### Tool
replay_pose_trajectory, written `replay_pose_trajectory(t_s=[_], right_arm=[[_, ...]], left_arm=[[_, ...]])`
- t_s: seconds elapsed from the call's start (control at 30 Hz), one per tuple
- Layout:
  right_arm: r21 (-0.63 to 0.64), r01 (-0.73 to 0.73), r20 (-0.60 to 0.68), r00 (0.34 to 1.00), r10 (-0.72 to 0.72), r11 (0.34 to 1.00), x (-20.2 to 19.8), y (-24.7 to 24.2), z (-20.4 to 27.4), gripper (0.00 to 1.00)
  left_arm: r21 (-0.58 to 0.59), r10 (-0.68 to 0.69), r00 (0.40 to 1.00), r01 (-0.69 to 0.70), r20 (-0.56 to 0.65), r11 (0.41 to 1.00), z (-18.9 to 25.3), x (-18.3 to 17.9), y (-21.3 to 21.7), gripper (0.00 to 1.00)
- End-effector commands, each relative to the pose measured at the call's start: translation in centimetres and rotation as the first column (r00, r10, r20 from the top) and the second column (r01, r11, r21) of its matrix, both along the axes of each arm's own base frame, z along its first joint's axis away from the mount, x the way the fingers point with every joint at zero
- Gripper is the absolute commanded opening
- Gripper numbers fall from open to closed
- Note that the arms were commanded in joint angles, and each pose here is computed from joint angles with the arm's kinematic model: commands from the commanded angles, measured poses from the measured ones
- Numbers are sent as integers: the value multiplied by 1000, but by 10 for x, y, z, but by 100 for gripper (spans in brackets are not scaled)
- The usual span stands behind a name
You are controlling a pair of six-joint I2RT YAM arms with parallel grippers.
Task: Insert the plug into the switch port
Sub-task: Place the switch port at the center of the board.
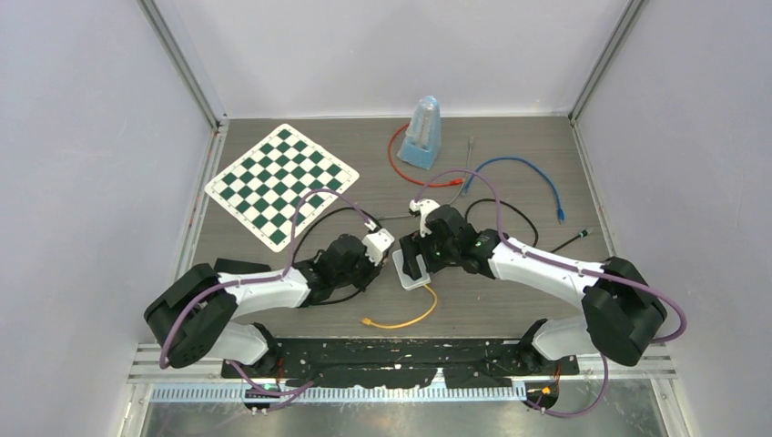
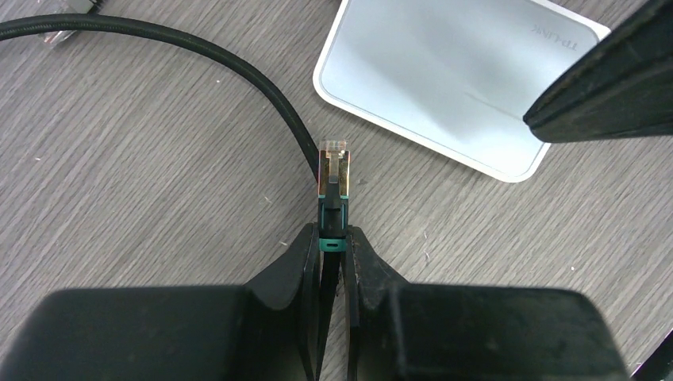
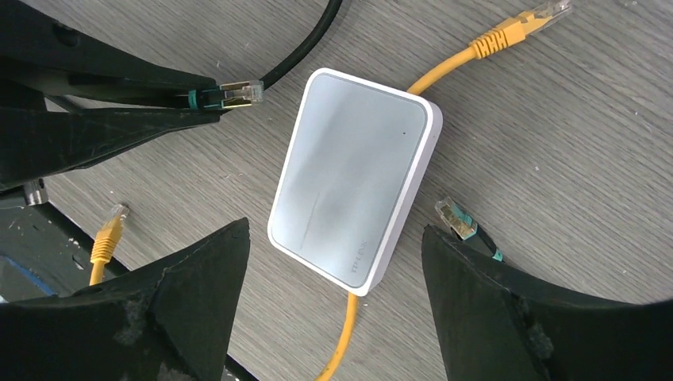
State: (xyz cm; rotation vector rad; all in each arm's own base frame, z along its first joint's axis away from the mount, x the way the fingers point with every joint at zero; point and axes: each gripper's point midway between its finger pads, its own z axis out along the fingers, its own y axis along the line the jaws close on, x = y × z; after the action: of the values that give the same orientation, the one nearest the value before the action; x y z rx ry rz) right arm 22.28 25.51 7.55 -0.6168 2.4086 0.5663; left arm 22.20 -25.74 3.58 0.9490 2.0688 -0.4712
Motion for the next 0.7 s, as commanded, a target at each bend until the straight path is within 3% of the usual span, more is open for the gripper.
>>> replay_pose_trajectory(t_s=[0.0, 0.2, 0.4, 0.67], right_arm=[[63, -27, 41, 999, 25, 998, 14, 1, 20, 84], [167, -48, -25, 998, 53, 985, 35, -2, 16, 63], [186, -93, -87, 990, 111, 978, 36, 10, 1, 61], [115, -105, -96, 989, 117, 988, 57, 7, -21, 57]], left_arm=[[-48, -18, 999, 20, 51, 999, 15, 8, -18, 0], [-4, 18, 997, -18, 75, 1000, 5, 19, -15, 0], [12, 24, 997, -25, 79, 1000, -1, 21, -14, 0], [22, -2, 998, 0, 68, 1000, -5, 20, -17, 0]])
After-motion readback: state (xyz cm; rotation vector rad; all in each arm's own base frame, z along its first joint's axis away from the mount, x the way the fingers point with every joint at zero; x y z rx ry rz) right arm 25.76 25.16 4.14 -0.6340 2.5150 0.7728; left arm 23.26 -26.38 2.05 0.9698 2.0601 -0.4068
